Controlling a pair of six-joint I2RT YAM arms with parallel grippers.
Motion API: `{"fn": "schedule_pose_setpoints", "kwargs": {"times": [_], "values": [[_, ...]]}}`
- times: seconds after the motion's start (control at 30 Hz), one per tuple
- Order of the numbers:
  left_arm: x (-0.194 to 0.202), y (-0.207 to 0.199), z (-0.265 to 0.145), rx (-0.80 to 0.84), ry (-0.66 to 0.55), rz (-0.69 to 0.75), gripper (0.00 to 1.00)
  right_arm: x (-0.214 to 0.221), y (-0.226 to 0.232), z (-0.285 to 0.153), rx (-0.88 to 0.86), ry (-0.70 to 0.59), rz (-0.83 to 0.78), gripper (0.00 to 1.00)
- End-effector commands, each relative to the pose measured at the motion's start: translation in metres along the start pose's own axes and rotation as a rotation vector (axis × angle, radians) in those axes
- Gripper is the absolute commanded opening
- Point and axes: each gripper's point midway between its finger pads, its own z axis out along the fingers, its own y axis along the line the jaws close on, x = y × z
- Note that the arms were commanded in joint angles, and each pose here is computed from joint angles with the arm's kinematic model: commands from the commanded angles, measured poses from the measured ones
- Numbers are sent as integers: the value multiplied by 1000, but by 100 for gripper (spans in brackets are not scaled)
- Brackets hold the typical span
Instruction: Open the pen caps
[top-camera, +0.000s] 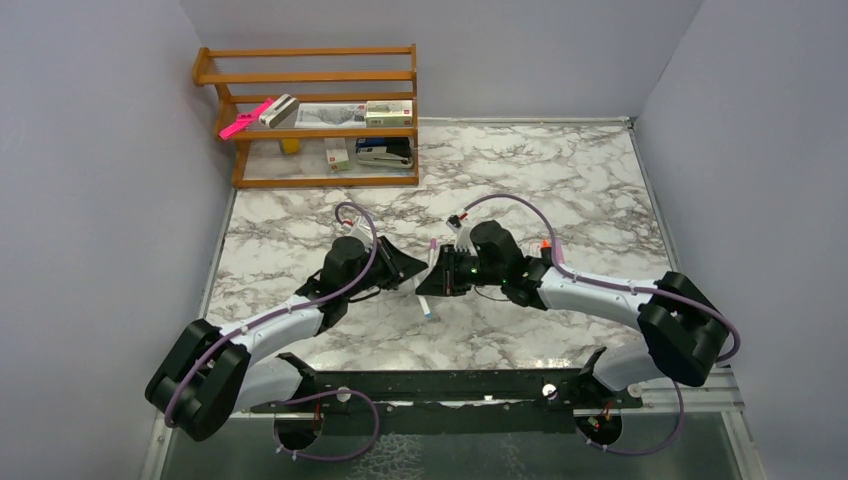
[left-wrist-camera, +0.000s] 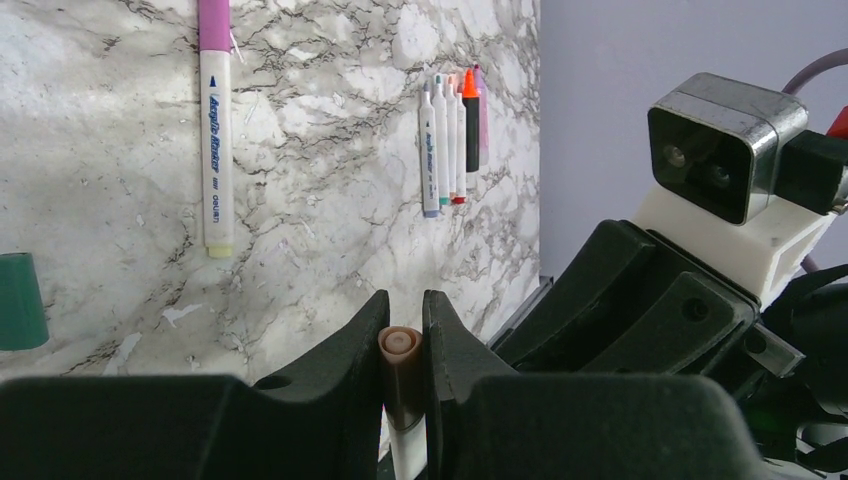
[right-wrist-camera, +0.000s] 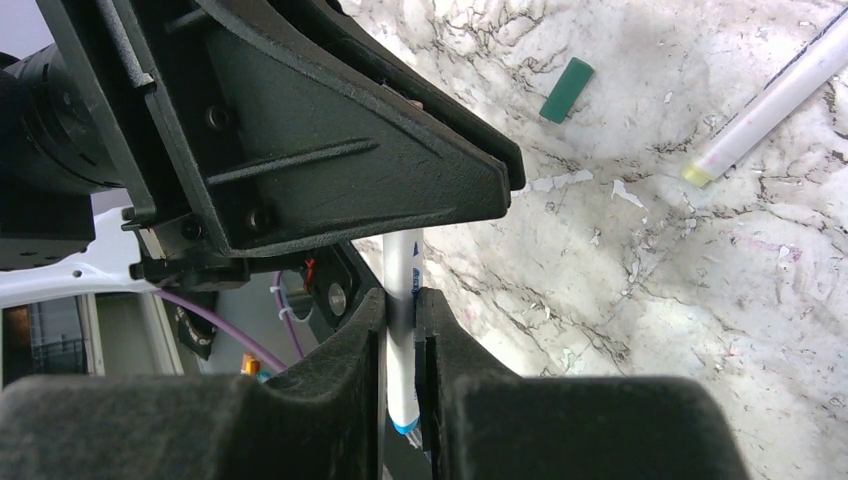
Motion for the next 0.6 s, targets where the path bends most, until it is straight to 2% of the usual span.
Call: {"fn": "schedule_pose_setpoints", "kwargs": {"times": [0.0, 0.2, 0.57], "values": [[3, 5, 1, -4, 5, 21, 7, -7, 11, 3, -28, -7, -18, 18], [3, 4, 1, -4, 5, 21, 6, -5, 11, 5, -32, 3, -14, 34], [1, -3, -1, 15, -1, 19, 6, -2, 16, 16, -40, 21, -16, 37]]}}
